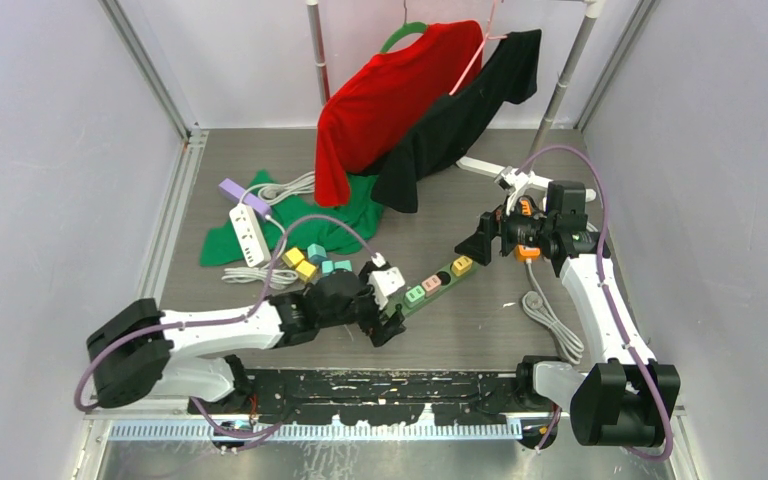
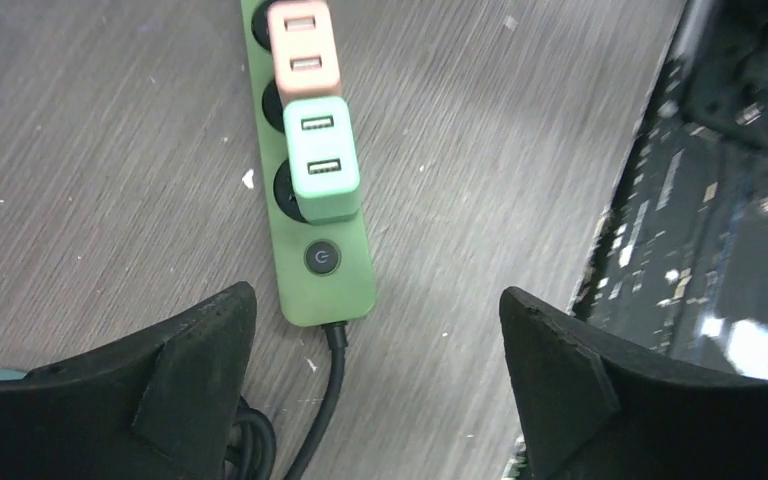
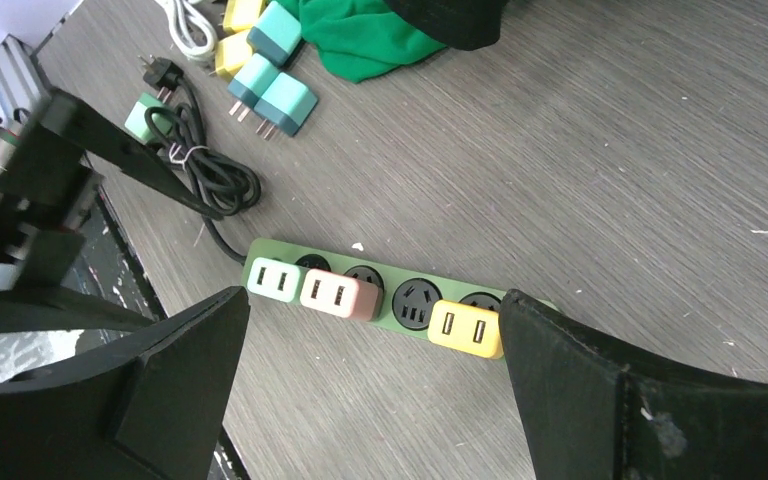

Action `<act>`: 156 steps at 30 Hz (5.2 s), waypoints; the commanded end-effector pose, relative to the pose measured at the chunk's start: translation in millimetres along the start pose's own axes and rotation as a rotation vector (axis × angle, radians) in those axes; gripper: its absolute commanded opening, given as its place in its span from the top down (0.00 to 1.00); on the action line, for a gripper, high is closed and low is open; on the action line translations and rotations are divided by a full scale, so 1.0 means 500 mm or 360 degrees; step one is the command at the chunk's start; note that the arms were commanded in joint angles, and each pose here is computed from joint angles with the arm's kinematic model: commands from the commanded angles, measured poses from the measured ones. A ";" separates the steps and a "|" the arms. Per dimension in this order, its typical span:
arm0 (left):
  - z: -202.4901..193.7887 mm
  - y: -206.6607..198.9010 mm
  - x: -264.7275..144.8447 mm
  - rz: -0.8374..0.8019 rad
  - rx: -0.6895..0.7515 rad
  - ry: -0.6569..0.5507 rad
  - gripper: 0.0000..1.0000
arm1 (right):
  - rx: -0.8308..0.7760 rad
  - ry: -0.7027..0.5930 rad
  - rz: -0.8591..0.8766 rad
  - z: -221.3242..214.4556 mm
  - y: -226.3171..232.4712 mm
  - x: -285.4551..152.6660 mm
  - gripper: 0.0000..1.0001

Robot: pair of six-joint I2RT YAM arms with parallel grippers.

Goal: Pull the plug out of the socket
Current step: Move the socket to the center of the board, then remove the plug from the socket.

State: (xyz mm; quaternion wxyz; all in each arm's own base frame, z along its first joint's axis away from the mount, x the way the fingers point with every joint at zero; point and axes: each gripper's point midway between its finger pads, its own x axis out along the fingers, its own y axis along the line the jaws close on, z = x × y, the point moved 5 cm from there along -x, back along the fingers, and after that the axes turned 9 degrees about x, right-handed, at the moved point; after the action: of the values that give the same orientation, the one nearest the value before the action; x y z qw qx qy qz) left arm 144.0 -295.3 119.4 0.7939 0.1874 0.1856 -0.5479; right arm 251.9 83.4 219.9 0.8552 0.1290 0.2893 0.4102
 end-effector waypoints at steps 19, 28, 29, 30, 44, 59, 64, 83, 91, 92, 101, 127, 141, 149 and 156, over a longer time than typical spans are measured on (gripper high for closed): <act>0.108 0.031 0.056 0.0169 -0.0252 -0.0164 0.15 | -0.0141 -0.0039 0.0016 0.015 0.008 -0.011 0.00; 0.118 0.053 0.114 0.0214 -0.0151 0.0080 0.28 | -0.0118 -0.0037 -0.0074 0.016 -0.009 -0.010 0.00; 0.119 0.052 0.120 0.0199 -0.0150 0.0090 0.30 | -0.0114 -0.0036 -0.0082 0.016 -0.011 -0.010 0.00; 0.120 0.050 0.127 0.0180 -0.0152 0.0100 0.34 | -0.0111 -0.0033 -0.0092 0.015 -0.013 -0.009 0.00; 0.115 0.040 0.172 0.0057 -0.0079 0.0238 0.93 | -0.0103 -0.0022 -0.0109 0.012 -0.019 -0.008 0.00; 0.069 -0.003 0.063 -0.0263 0.0331 0.0111 1.00 | -0.0827 0.0180 0.0428 -0.107 0.030 -0.019 0.00; 0.055 -0.020 0.043 -0.0365 0.0378 0.0080 1.00 | -0.1001 0.0278 0.0560 -0.158 0.037 -0.018 0.00; 0.036 -0.027 0.057 -0.0359 0.0274 0.0061 1.00 | -0.1311 0.0769 0.0731 -0.255 0.025 0.056 0.33; 0.034 -0.028 0.057 -0.0356 0.0260 0.0051 1.00 | -0.1311 0.0780 0.0714 -0.253 0.024 0.066 0.52; 0.034 -0.029 0.057 -0.0355 0.0256 0.0049 1.00 | -0.1312 0.0771 0.0732 -0.252 0.029 0.066 0.58; 0.027 -0.029 0.058 -0.0365 0.0229 0.0052 1.00 | -0.1334 0.0693 0.0918 -0.257 0.066 0.068 0.80; 0.012 -0.018 0.062 -0.0400 0.0092 -0.0003 1.00 | -0.1119 0.0594 0.0654 -0.204 0.056 0.098 0.97; -0.002 -0.005 0.056 -0.0398 0.0067 0.0007 1.00 | -0.1321 0.0729 0.0814 -0.251 0.034 0.040 0.98; -0.001 -0.010 0.065 -0.0424 0.0028 -0.0017 1.00 | -0.1200 0.0593 0.0859 -0.232 0.073 0.079 0.99; -0.012 -0.011 0.071 -0.0430 0.0007 0.0010 1.00 | -0.1024 0.0577 0.0332 -0.170 0.009 0.111 0.99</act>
State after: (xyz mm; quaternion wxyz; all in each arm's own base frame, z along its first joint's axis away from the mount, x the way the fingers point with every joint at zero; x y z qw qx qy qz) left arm 155.1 -322.9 108.3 0.7202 0.1726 0.1915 -0.6441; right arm 187.4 114.3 111.1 0.6689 -0.2044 0.3228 0.6376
